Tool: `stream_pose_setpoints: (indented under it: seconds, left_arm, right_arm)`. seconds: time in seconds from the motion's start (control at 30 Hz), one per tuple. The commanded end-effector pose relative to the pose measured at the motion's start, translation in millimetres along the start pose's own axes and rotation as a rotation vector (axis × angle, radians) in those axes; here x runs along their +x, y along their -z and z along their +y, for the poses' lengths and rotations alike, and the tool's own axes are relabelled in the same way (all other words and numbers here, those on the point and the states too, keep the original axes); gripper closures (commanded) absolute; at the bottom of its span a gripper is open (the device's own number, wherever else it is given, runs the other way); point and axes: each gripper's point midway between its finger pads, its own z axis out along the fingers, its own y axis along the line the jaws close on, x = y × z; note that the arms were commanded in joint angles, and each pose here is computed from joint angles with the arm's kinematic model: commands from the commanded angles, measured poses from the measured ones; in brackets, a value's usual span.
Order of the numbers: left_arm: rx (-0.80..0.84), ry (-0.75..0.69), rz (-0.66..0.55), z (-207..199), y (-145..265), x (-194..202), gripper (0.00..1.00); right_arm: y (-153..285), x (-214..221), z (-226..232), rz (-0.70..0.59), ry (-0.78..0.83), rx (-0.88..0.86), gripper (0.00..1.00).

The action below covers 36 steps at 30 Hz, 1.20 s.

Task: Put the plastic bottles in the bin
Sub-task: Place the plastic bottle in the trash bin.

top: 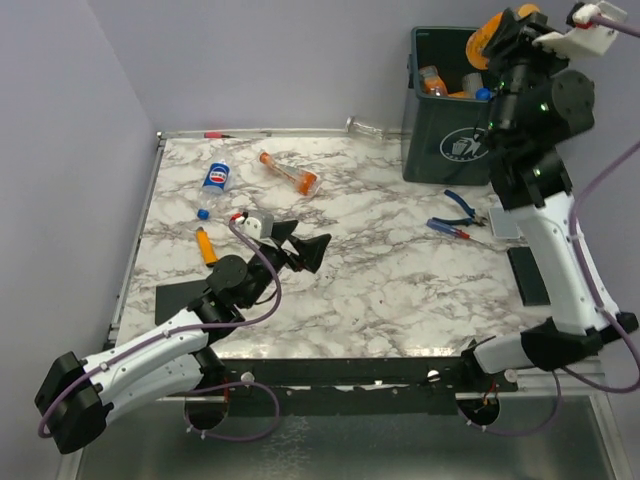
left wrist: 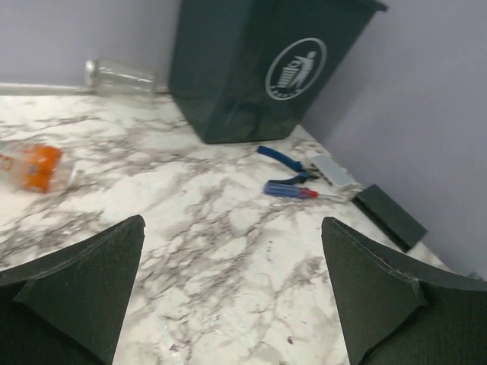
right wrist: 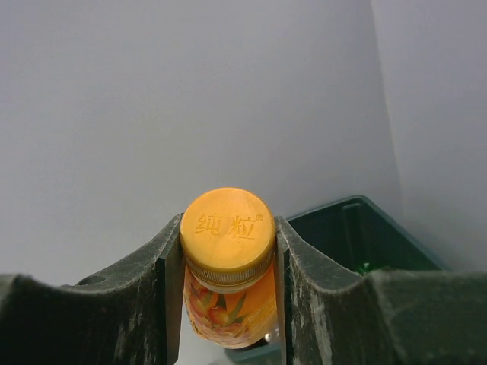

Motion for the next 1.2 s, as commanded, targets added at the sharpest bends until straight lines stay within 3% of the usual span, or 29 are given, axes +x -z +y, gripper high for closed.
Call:
stream_pose_setpoints:
  seconds: [0.0, 0.2, 0.4, 0.63, 0.87, 1.17]
  left_arm:
    - [-0.234, -0.06, -0.03, 40.6, 5.4, -12.2, 0.01]
    - [-0.287, -0.072, -0.023, 50.2, 8.2, -11.4, 0.01]
    - [-0.265, -0.056, -0.011, 45.2, 4.7, -8.8, 0.01]
    - [-0.271, -0.066, 0.0, 47.2, 3.9, -5.2, 0.01]
    - [-0.28, -0.089, 0.023, 49.7, 1.4, 0.1, 0.01]
    - [-0.257, -0.084, 0.051, 46.1, -1.9, 7.8, 0.01]
  right_arm:
    - [-60.7, 32.7, -37.7, 0.015, -0.042, 0.144, 1.0]
    - [-109.8, 89.5, -125.0, 0.069, 0.014, 0.324, 1.0]
    - [-124.3, 137.2, -154.2, 0.147, 0.052, 0.338, 1.0]
    - [-144.2, 210.1, -148.2, 0.287, 0.02, 0.253, 1.0]
    - [-136.1, 299.6, -139.6, 0.518, -0.113, 0.227, 1.0]
    - [-132.3, 308.3, -75.1, 0.612, -0.361, -0.041, 1.0]
